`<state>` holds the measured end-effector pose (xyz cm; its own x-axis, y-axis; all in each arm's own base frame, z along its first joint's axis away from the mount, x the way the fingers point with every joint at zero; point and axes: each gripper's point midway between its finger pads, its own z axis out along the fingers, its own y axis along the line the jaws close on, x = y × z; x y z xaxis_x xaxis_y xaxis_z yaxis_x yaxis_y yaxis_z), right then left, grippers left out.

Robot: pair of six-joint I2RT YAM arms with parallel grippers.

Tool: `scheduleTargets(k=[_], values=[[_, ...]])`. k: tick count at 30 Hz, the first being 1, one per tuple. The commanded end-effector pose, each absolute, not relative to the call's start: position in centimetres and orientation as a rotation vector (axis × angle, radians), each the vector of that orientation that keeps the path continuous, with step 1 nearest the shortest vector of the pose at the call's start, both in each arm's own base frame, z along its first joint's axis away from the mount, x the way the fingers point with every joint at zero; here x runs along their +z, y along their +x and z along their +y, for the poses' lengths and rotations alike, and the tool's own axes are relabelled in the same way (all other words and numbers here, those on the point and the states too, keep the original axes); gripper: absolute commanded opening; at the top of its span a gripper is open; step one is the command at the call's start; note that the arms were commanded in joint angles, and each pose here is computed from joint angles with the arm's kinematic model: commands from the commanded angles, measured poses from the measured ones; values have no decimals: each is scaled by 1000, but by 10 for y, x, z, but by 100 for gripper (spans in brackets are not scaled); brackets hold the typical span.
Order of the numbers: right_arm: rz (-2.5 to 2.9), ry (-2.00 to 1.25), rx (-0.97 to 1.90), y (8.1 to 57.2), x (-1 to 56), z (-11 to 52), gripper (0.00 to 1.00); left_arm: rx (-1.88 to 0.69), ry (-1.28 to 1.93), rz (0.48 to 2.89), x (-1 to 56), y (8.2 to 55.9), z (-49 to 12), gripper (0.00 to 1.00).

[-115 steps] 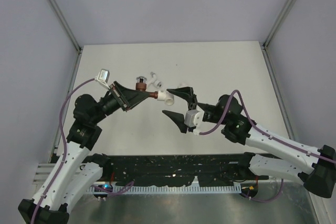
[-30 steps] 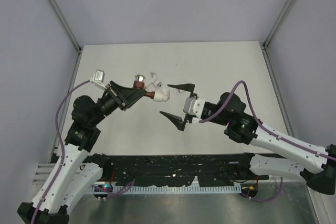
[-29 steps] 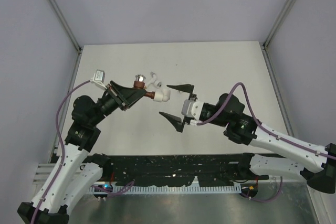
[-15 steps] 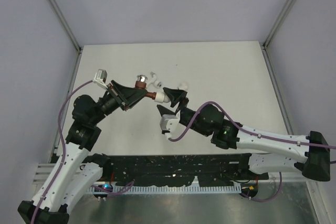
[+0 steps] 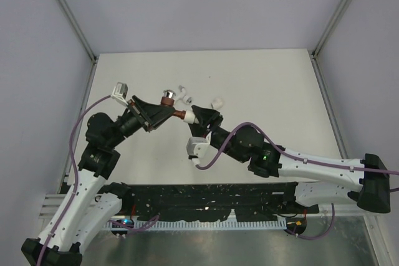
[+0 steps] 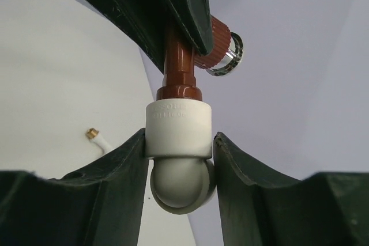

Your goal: Install the water faucets

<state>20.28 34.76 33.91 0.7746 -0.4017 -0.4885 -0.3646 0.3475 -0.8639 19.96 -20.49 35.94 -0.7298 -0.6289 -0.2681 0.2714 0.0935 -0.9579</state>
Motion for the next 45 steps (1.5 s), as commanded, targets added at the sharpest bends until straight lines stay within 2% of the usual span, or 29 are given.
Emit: scheduleTargets(k=[1, 2, 4, 12, 19, 20, 21, 25, 32, 35, 43, 45], values=[[787, -1189, 203, 184, 376, 356, 19, -1728, -106, 1494, 407, 177, -203, 0], [809, -1211, 257, 179, 371, 359, 11, -1715, -74, 1474, 408, 175, -203, 0], [837, -1205, 361, 171, 376, 361, 5, -1679, 15, 1407, 416, 171, -202, 0], [943, -1158, 885, 153, 391, 365, 6, -1500, 319, 1141, 433, 149, -197, 0], [981, -1203, 916, 148, 380, 366, 5, -1497, 301, 1133, 430, 151, -196, 0], [983, -1201, 906, 149, 380, 365, 6, -1500, 285, 1144, 429, 153, -195, 0], [991, -1186, 888, 152, 380, 363, 18, -1498, 275, 1149, 429, 154, -195, 0], [1023, -1165, 844, 160, 381, 360, 40, -1476, 259, 1150, 428, 156, -192, 0], [1121, -1177, 819, 166, 373, 371, 59, -1443, 281, 1156, 424, 155, -192, 0], [1134, -1164, 820, 165, 378, 376, 59, -1416, 290, 1169, 420, 156, -192, 0], [1301, -1194, 678, 184, 347, 388, 57, -1372, 320, 1182, 411, 158, -193, 0], [1329, -1205, 649, 189, 341, 391, 53, -1358, 331, 1193, 409, 159, -193, 0]])
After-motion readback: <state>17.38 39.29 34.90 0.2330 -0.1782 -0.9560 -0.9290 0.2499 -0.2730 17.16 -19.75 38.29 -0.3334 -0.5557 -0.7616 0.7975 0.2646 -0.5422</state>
